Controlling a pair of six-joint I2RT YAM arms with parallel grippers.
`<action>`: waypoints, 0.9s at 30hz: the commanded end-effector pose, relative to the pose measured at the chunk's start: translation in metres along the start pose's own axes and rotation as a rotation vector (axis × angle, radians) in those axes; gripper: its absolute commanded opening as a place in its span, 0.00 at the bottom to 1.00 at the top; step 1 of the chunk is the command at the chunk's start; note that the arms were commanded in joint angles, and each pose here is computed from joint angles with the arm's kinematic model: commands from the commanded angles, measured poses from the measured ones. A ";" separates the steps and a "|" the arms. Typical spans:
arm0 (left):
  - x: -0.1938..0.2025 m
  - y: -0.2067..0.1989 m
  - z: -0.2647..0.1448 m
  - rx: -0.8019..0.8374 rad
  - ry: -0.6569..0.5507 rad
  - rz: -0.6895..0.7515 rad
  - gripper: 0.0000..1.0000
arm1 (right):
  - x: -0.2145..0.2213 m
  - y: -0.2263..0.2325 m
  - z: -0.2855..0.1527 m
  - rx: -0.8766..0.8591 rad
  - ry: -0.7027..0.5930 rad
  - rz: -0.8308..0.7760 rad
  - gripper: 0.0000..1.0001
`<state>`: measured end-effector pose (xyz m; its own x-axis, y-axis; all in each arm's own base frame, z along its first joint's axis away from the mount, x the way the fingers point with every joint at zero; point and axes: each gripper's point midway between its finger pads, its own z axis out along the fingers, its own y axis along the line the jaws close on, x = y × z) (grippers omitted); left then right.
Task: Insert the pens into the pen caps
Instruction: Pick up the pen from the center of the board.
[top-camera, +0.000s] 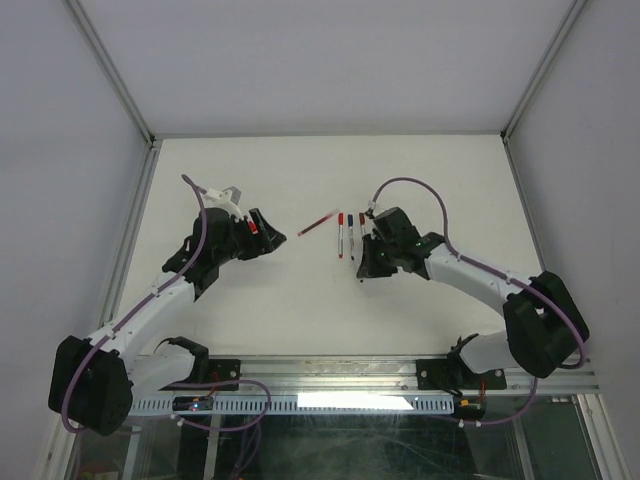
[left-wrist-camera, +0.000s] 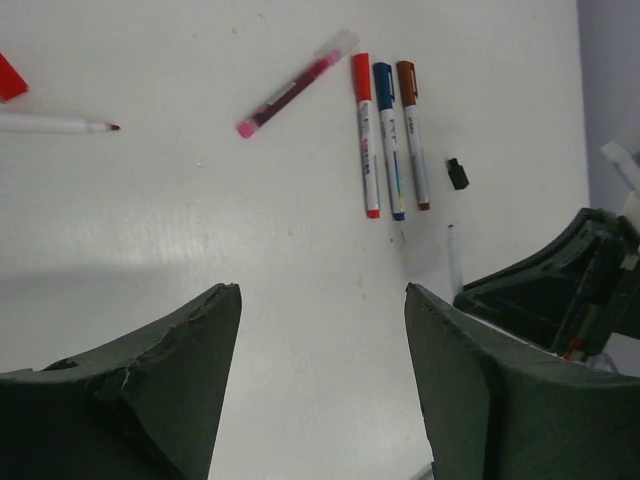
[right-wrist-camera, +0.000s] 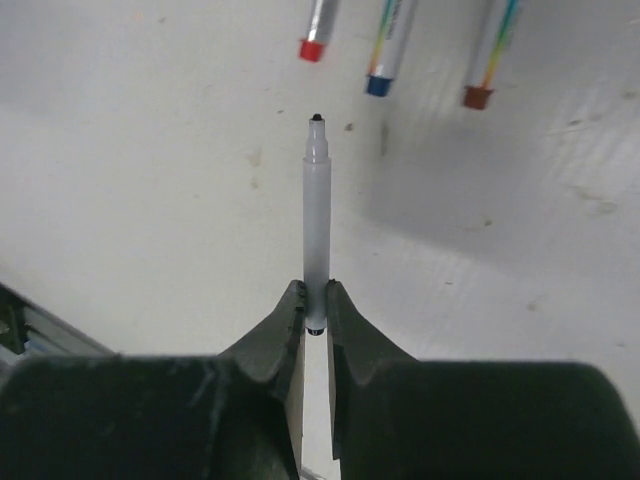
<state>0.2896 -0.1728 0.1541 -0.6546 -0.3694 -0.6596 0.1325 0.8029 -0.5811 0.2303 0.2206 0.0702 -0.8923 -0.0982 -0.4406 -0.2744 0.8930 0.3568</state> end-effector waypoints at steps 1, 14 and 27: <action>0.005 -0.036 0.006 0.209 0.022 -0.140 0.68 | -0.015 0.065 -0.004 -0.252 -0.106 0.078 0.07; 0.048 -0.045 0.014 0.306 0.110 -0.231 0.70 | -0.021 0.135 0.007 -0.472 -0.130 0.113 0.08; 0.065 -0.045 0.021 0.312 0.149 -0.261 0.67 | -0.022 0.165 0.008 -0.540 -0.125 0.101 0.08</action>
<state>0.2580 -0.2322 0.1152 -0.7941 -0.4452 -0.4137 0.1155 0.5578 -0.8219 0.1987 0.3517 0.0983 -0.9100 0.0199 -0.4142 -0.3119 0.6254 0.7152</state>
